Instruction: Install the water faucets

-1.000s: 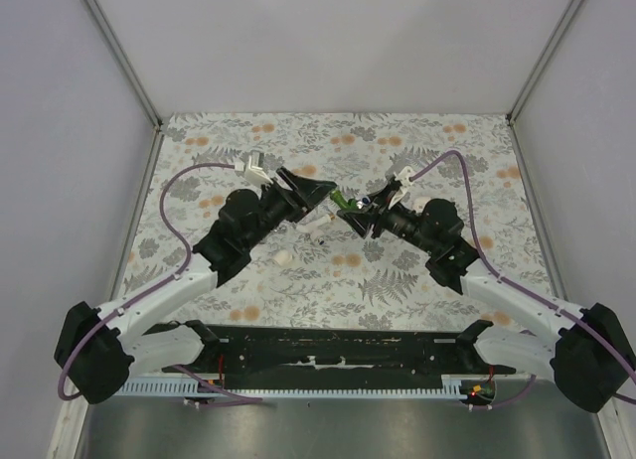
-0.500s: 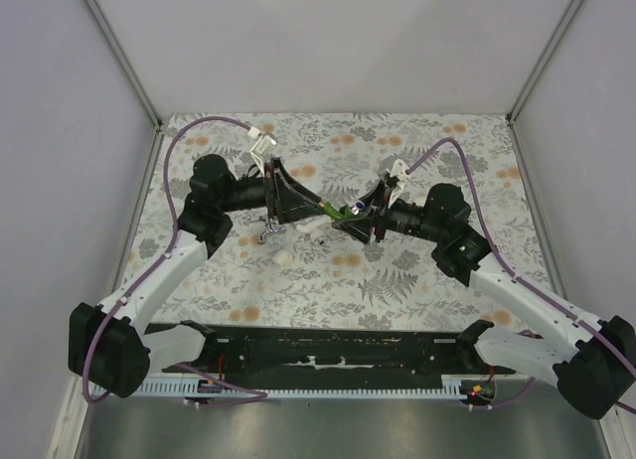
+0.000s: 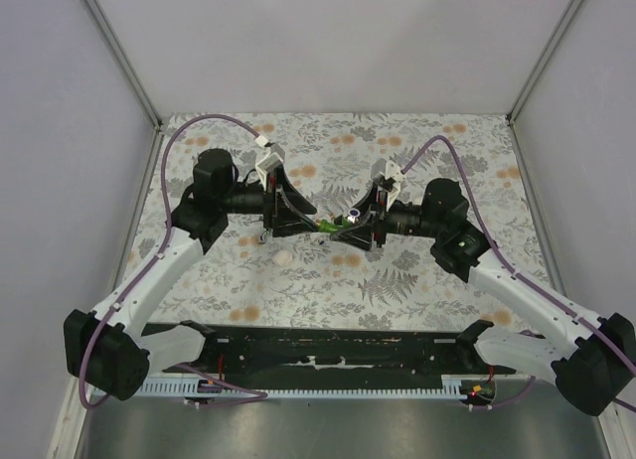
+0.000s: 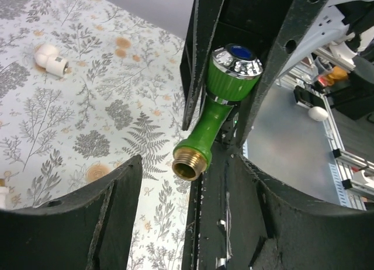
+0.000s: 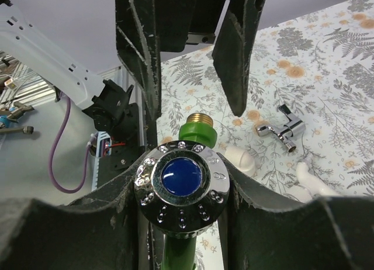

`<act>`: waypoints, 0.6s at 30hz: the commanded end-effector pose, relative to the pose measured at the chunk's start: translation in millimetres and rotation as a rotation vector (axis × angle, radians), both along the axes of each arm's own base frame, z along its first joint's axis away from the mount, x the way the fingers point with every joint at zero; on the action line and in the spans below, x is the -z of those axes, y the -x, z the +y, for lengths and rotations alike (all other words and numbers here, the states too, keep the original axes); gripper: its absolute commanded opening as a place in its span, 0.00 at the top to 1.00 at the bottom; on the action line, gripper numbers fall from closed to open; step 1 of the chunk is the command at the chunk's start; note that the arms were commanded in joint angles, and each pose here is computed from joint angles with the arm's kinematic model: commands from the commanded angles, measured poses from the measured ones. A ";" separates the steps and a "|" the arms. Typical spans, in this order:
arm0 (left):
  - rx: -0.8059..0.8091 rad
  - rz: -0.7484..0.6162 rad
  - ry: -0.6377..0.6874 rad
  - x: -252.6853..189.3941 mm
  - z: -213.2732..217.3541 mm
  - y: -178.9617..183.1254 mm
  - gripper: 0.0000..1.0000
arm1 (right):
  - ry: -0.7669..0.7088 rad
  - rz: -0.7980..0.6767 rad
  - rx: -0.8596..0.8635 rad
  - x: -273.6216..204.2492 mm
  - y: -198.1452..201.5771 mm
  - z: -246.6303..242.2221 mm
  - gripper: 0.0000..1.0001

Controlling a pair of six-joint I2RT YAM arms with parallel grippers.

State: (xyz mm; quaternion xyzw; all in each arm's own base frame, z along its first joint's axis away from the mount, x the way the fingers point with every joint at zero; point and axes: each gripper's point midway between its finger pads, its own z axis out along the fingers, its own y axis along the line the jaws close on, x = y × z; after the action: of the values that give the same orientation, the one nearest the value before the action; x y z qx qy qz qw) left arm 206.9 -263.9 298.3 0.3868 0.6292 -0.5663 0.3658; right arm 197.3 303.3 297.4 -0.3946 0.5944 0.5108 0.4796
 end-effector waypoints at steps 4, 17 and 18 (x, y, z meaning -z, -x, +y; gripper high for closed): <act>0.010 -0.066 -0.053 6.2 2.3 1.8 0.31 | -0.075 -0.065 -0.052 -34.5 5.8 3.7 1.00; 0.135 -0.078 -0.021 3.1 -10.3 26.5 0.51 | -0.104 -0.018 -0.095 -35.4 7.4 10.4 1.00; 0.143 -0.080 -0.016 1.7 -11.4 28.1 0.59 | -0.103 -0.013 -0.095 -34.1 6.8 10.5 1.00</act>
State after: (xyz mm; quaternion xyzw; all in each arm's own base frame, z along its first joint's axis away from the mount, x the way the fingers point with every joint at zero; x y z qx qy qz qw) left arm 185.9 -271.4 283.1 0.4248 0.6266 -0.5599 0.3367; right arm 191.5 311.2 302.1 -0.3931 0.5814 0.5462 0.4573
